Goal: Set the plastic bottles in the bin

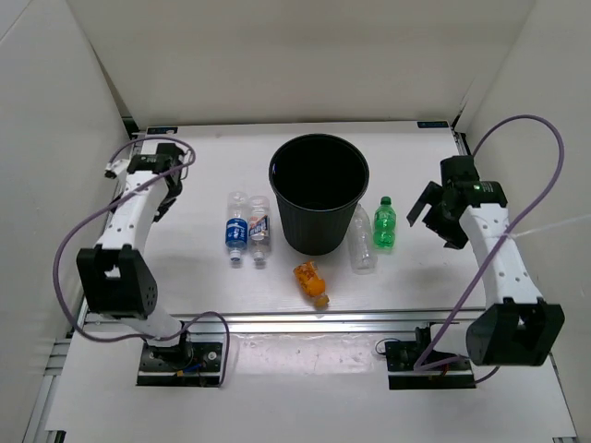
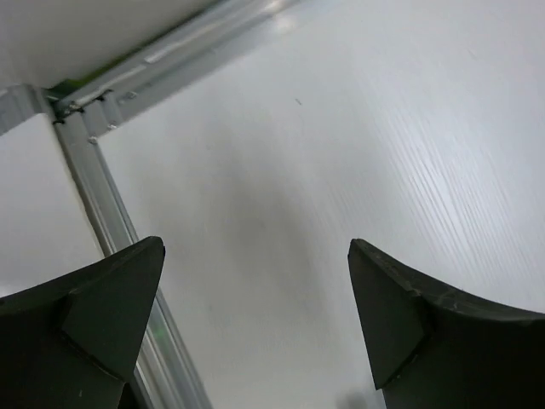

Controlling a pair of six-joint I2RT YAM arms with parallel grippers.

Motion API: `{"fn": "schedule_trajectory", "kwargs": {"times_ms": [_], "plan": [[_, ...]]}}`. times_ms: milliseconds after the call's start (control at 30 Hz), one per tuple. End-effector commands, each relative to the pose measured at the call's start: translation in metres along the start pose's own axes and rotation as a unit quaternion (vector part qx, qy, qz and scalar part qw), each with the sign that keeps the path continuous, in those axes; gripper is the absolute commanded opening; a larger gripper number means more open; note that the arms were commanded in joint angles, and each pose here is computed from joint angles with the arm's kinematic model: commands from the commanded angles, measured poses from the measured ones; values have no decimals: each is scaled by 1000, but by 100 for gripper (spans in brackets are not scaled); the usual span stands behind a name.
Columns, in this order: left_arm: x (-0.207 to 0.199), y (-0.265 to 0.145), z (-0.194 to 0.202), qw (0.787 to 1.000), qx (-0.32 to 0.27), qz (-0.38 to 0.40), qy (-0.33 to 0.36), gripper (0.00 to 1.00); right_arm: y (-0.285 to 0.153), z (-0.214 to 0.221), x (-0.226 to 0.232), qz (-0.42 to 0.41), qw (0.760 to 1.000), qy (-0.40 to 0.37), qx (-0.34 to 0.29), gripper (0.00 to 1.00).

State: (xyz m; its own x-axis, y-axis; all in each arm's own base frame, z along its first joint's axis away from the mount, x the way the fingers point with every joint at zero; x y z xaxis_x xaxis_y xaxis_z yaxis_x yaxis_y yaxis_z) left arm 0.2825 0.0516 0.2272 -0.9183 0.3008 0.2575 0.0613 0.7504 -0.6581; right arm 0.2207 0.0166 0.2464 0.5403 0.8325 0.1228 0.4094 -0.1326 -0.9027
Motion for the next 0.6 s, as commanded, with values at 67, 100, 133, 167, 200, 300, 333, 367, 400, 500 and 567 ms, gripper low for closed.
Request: {"fn": "schedule_trajectory", "kwargs": {"times_ms": [67, 100, 133, 167, 200, 300, 333, 367, 400, 500, 567], "plan": [[35, -64, 23, 988, 31, 117, 98, 100, 13, -25, 15, -19, 1000, 4, -7, 100], [41, -68, 27, 985, 46, 137, 90, 100, 23, -30, 13, -13, 1000, 11, 10, 100], [41, -71, 31, 979, 64, 164, 106, 100, 27, -34, 14, -15, 1000, 16, 18, 100], [37, -78, 37, 965, 97, 212, 117, 100, 33, -37, 15, -34, 999, 19, 36, 100], [38, -79, 44, 955, 106, 247, 129, 100, 43, -37, 19, -43, 997, 12, 55, 100], [34, -91, 48, 926, 96, 340, 134, 100, 68, -43, 26, -56, 995, 0, 81, 100], [34, -94, 45, 920, 87, 357, 136, 100, 72, -46, 30, -69, 994, -6, 86, 100], [31, -95, 43, 915, 80, 369, 141, 100, 84, -50, 35, -70, 993, -11, 99, 100], [32, -97, 41, 913, 72, 377, 140, 100, 90, -53, 39, -74, 992, -10, 102, 100], [26, -95, 46, 903, 83, 389, 161, 100, 110, -59, 55, -84, 988, -30, 127, 100], [17, -91, 52, 903, 99, 381, 174, 100, 120, -61, 62, -82, 987, -36, 136, 100]]}}
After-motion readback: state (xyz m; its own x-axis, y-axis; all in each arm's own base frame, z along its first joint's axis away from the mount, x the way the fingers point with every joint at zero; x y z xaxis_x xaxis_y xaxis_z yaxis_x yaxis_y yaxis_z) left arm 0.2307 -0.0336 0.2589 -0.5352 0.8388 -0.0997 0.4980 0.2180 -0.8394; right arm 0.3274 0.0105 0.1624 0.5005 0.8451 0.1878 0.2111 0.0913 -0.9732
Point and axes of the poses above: each gripper's point midway between its finger pads, its own y axis out along the fingers, its own x axis along the line the jaws close on, z = x × y, the point moved 8 cm from there along -y, back along the fingers, and after that the axes turned 1 degree about y, right-handed, at the moved point
